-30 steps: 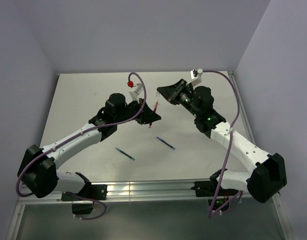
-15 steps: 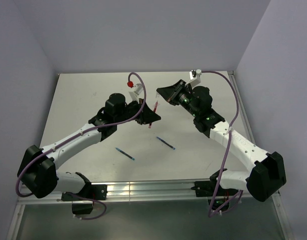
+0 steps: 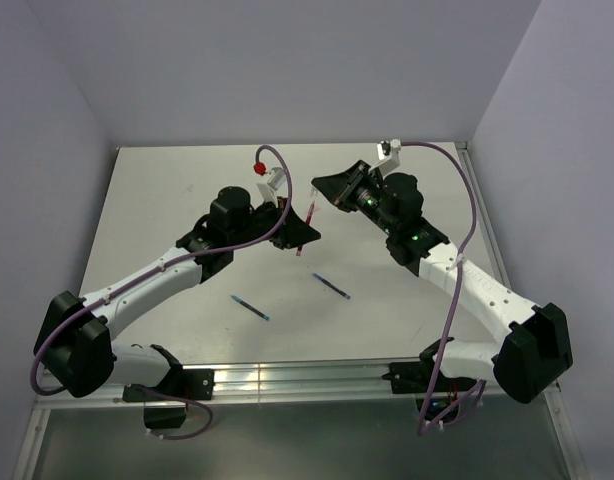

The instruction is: Insert the pens into the pen caps

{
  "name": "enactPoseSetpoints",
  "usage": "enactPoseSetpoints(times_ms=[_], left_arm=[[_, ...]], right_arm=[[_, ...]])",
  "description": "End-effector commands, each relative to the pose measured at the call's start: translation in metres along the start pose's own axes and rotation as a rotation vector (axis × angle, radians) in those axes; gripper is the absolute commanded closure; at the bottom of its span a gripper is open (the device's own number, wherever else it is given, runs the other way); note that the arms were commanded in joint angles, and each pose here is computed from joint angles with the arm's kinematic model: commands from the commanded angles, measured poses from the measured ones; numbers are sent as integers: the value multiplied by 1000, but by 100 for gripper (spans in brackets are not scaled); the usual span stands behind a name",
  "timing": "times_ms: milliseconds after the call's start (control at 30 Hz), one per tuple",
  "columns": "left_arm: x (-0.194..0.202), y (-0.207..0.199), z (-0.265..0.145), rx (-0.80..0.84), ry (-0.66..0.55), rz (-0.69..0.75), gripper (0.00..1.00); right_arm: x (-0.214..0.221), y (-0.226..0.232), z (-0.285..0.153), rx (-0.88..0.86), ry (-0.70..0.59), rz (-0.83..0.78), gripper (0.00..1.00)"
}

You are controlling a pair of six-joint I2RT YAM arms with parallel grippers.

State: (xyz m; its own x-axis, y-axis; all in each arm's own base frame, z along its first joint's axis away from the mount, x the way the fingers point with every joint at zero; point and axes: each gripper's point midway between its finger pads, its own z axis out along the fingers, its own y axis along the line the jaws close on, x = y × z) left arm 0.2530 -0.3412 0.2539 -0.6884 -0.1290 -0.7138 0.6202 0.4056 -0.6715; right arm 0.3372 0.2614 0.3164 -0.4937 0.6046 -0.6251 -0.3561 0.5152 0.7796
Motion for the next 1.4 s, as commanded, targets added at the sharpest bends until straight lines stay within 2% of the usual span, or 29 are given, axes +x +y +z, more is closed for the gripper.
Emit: enactPoseSetpoints(times_ms=[0,567,1367], left_arm=[[-24,-23,-7,48,-68,64,100],[-30,-21,-12,27,-94,74,100],[-19,-19,-5,56,-49,39,100]], right_arm=[[0,4,0,-10,-12,-17,100],[3,4,-1,-7,-9,-22,100],[-11,8,-2,19,-54,-48,100]])
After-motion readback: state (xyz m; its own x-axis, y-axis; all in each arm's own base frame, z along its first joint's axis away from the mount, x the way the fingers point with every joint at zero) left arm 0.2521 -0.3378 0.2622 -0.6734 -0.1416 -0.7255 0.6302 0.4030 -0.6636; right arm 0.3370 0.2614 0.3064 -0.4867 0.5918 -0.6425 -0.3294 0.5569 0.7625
